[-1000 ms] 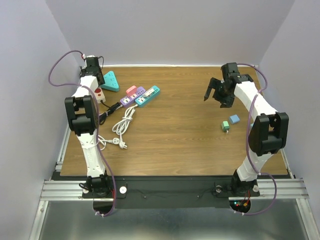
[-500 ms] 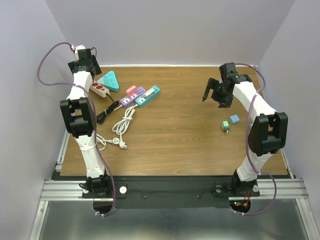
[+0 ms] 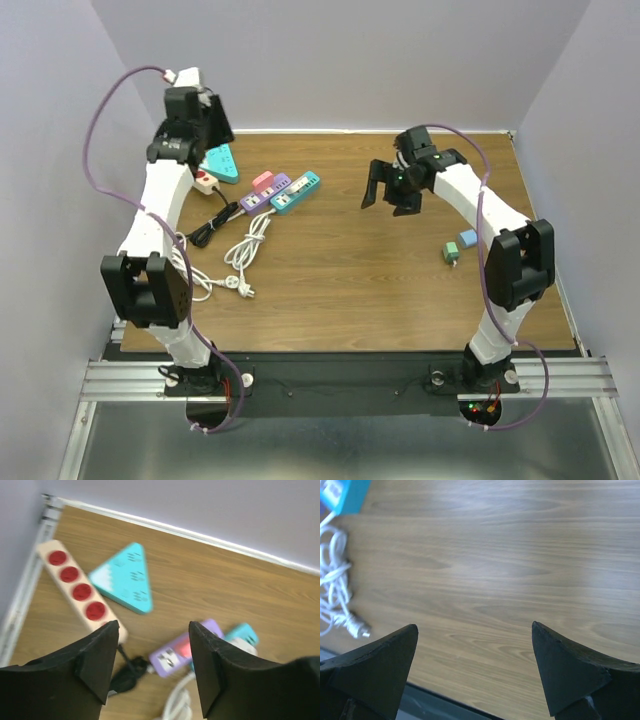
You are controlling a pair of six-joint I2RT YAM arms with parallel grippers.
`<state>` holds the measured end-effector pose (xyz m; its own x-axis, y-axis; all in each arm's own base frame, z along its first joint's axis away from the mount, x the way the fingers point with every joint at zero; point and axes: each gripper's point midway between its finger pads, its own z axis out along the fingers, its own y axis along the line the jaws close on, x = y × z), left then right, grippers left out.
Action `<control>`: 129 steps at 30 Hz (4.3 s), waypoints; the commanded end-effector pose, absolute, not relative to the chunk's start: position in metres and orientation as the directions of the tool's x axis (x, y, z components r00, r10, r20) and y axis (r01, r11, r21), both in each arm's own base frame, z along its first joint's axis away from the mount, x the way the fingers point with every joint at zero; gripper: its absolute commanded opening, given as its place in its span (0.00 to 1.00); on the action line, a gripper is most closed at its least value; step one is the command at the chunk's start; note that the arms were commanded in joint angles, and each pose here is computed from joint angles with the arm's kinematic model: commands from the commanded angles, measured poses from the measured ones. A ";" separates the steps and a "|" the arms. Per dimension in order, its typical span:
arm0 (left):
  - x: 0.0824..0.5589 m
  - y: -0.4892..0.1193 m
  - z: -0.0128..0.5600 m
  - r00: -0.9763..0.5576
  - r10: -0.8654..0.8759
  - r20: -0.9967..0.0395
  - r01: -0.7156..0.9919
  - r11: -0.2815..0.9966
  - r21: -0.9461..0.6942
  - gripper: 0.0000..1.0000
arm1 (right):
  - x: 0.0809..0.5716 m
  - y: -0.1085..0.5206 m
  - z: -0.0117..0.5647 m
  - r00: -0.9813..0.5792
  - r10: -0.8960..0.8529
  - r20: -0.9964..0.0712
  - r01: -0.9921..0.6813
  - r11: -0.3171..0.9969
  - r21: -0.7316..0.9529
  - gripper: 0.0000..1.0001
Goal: Pull the plug off the socket
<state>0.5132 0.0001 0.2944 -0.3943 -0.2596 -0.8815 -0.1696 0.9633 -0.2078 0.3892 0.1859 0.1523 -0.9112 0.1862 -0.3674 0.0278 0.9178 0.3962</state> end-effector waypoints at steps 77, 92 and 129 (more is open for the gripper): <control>0.308 -0.294 0.095 -0.847 0.026 -0.531 0.261 0.890 -0.374 0.73 | 0.454 0.185 0.156 -0.867 0.165 -0.470 -0.041 0.917 0.397 1.00; 0.346 -0.215 0.158 -0.704 -0.342 -0.623 -0.014 0.883 -0.469 0.74 | 0.476 0.292 0.149 -0.851 -0.017 -0.525 -0.292 0.845 0.447 0.95; 0.339 -0.212 0.132 -0.754 -0.329 -0.569 0.012 0.858 -0.513 0.70 | 0.502 0.331 0.095 -0.822 -0.065 -0.566 -0.292 0.902 0.320 0.11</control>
<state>0.3361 -0.2045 0.1285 -0.7573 -0.3367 -0.5595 -0.0334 0.8757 -0.4817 0.4861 0.3168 0.0665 -0.8654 -0.1012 -0.4908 -0.2772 0.9126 0.3006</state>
